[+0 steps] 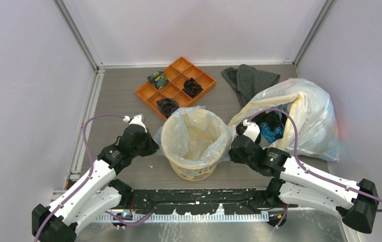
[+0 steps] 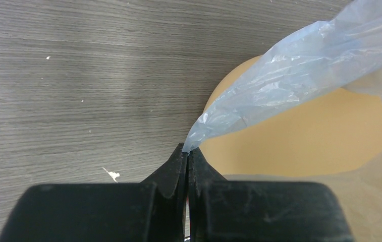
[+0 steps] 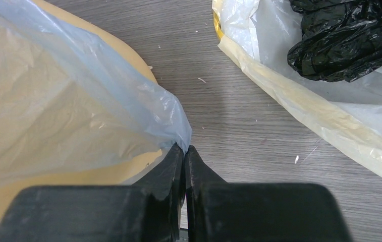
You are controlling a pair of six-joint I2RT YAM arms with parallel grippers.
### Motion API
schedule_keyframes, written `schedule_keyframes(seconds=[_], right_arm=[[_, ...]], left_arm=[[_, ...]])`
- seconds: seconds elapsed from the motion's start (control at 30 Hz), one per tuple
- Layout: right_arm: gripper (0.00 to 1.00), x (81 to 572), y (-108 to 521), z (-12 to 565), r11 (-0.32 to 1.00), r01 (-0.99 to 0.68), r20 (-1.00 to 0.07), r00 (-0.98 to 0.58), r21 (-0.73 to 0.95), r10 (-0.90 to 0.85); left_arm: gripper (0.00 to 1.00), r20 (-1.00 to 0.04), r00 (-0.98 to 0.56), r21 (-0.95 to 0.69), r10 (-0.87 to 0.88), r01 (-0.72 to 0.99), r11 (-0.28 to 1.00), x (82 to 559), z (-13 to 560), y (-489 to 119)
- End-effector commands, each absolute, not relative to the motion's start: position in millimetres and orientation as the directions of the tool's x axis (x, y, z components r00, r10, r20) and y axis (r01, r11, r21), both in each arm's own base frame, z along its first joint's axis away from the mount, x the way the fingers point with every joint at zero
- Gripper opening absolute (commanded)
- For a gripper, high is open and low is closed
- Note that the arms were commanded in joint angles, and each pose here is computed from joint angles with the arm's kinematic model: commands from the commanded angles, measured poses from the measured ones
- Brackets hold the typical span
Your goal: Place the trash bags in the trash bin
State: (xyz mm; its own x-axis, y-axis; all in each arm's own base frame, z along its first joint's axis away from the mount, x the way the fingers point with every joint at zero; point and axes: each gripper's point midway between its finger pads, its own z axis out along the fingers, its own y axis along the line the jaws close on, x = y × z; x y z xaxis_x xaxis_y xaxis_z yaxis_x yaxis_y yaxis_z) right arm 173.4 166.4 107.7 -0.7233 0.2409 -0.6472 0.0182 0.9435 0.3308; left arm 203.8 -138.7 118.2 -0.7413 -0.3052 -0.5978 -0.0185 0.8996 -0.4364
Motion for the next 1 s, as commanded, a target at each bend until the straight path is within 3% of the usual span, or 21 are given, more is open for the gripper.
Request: schedule_keyframes(seconds=[0.0,0.97], right_arm=[[0.08,180,167,115,0.936,0.024,-0.666,-0.696,0.352,0.268],[0.1,173,169,92,0.933,0.038,-0.626,-0.731,0.357,0.27]], left_arm=[[0.01,-0.635,-0.709,-0.435,-0.306,0.002,0.9,214,127,-139],[0.0,-0.648,-0.708,-0.421,-0.28,0.026,0.907,215,138,-139]])
